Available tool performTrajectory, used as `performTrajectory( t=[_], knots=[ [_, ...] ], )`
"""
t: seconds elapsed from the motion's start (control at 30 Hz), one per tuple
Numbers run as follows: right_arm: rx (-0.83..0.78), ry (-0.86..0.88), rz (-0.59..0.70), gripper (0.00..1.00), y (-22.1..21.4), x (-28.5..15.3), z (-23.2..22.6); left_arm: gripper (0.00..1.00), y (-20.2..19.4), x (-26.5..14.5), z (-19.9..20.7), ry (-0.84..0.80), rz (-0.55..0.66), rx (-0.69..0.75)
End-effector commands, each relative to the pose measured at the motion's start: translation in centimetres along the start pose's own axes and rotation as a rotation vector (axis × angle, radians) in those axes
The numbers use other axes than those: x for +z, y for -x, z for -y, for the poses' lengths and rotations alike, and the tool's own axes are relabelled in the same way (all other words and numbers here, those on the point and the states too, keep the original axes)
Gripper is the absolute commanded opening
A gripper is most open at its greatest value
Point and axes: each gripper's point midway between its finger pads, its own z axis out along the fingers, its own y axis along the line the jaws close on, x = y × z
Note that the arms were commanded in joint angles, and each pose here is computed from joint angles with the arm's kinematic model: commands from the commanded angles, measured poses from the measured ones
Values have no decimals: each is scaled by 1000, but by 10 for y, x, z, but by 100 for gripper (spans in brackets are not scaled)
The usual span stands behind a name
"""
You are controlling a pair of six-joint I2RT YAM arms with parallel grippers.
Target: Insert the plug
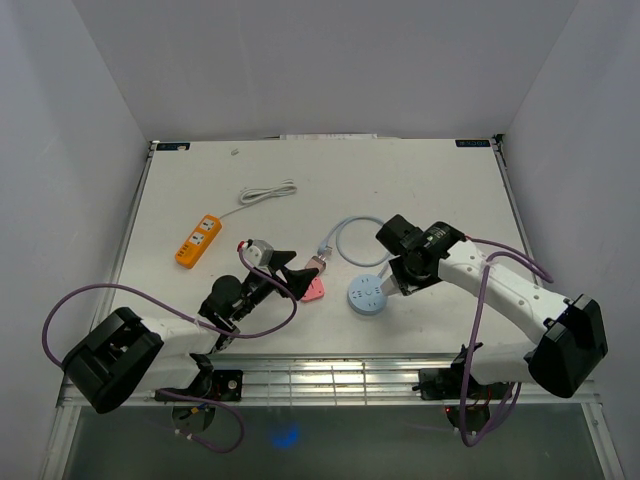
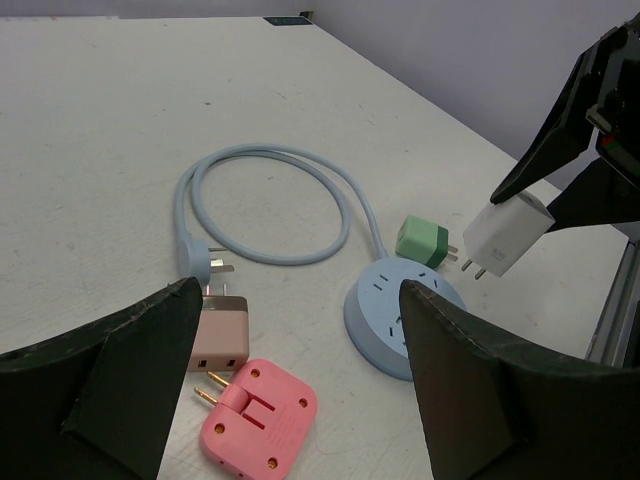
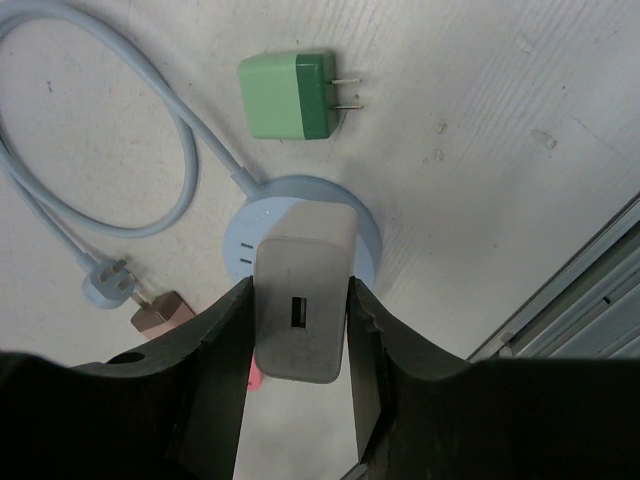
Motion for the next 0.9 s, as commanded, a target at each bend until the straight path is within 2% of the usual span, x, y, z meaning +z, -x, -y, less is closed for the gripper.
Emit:
performTrajectory(
  t=[0.0, 0.27, 0.87],
  knots=[
    [68, 9, 113, 8, 20, -6, -7, 90, 7, -2, 1, -2, 29, 14],
    [68, 11, 166, 8, 23, 1, -12, 90, 7, -2, 1, -3, 27, 15],
    [49, 12, 165, 8, 6, 14, -20, 90, 5, 0, 0, -3, 21, 13]
  ],
)
